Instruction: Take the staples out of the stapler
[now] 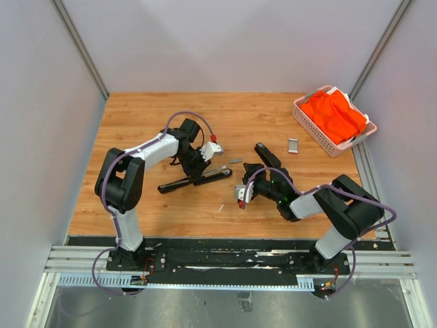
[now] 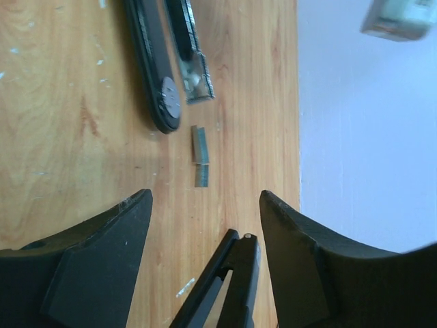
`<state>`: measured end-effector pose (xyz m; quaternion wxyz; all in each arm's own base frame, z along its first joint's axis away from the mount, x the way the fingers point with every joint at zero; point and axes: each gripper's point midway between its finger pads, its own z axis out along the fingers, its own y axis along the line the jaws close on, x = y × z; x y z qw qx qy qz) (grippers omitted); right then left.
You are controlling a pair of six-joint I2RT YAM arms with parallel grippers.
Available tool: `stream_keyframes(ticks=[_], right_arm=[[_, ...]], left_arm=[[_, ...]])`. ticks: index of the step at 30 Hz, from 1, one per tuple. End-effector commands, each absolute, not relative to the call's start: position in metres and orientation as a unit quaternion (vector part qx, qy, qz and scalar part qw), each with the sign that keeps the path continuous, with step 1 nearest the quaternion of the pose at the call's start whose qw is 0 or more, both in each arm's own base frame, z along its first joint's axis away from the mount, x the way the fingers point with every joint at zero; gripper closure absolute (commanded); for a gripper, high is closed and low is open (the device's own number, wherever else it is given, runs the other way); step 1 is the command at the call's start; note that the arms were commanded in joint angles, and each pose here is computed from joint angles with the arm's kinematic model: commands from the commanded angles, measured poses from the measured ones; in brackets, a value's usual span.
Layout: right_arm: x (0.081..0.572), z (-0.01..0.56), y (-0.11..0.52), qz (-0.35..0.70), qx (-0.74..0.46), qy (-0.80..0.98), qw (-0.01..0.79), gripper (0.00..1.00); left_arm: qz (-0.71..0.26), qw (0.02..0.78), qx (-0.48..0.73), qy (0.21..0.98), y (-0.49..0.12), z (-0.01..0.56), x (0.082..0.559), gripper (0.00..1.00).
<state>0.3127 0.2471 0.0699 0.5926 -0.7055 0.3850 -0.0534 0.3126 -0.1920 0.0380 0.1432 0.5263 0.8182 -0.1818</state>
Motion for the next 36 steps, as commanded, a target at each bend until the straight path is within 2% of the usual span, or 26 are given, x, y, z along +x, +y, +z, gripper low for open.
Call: stream_keyframes(ticks=[1, 16, 25, 36], right_arm=[[0.332, 0.119, 0.249, -0.073, -0.644, 0.39, 0.654, 0.33], [0.364, 0.169, 0.216, -0.086, -0.545, 0.468, 0.69, 0.3], [0.373, 0.174, 0.208, -0.099, -0.524, 0.486, 0.692, 0.29], [0.374, 0.172, 0.206, -0.102, -0.524, 0.487, 0.691, 0.29]], left_arm=[[-0.119, 0.169, 0.526, 0.825, -0.175, 0.045, 0.326, 1.0], [-0.042, 0.213, 0.442, 0.87, -0.164, 0.053, 0.364, 1.0], [-0.013, 0.249, 0.394, 0.884, -0.166, 0.071, 0.393, 1.0], [0.072, 0.292, 0.339, 0.891, -0.146, 0.091, 0.443, 1.0]])
